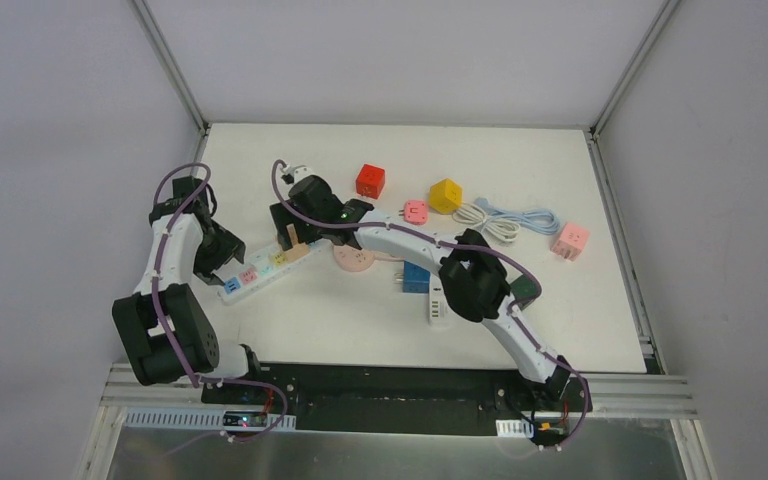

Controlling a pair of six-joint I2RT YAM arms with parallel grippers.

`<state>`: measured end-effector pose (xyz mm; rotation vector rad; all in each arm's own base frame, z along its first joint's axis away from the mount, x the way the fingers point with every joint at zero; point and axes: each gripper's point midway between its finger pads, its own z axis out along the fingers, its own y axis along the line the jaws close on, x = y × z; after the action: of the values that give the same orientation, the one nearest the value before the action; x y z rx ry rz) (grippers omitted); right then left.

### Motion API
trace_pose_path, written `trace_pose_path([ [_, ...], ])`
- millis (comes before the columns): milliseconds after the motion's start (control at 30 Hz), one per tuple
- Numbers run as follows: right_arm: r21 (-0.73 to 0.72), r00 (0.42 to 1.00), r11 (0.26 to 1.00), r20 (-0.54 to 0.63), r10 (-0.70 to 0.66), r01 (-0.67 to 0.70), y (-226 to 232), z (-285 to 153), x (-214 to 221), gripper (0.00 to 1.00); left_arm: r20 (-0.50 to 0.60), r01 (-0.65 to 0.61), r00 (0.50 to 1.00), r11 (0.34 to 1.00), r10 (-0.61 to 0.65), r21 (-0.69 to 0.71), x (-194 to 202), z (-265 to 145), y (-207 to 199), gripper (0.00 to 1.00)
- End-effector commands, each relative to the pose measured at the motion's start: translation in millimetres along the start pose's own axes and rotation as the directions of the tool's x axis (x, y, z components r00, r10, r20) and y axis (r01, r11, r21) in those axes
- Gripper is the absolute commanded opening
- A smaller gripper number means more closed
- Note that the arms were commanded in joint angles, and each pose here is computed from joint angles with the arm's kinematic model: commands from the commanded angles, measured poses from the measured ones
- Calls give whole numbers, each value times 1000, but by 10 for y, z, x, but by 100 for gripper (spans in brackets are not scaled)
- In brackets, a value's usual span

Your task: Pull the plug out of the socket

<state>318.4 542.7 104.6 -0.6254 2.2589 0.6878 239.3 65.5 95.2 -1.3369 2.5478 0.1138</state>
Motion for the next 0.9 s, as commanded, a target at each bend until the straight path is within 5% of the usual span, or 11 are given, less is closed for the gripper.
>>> trace_pose_path([
  [0,24,995,995,34,-97,96,69,55,-40,90,28,28,999,999,-26,-42,-39,85,94,60],
  [567,53,986,986,38,-163,161,212,122,125,83,-105,15,994,997,-22,-70,197,412,100,48],
  [633,80,985,984,53,-163,158,172,139,85,76,-108,13,994,997,-22,-78,213,426,119,48],
  [867,73,986,986,72,-154,148,218,78,-4,15,-124,12,992,994,-25,-104,242,460,157,47],
])
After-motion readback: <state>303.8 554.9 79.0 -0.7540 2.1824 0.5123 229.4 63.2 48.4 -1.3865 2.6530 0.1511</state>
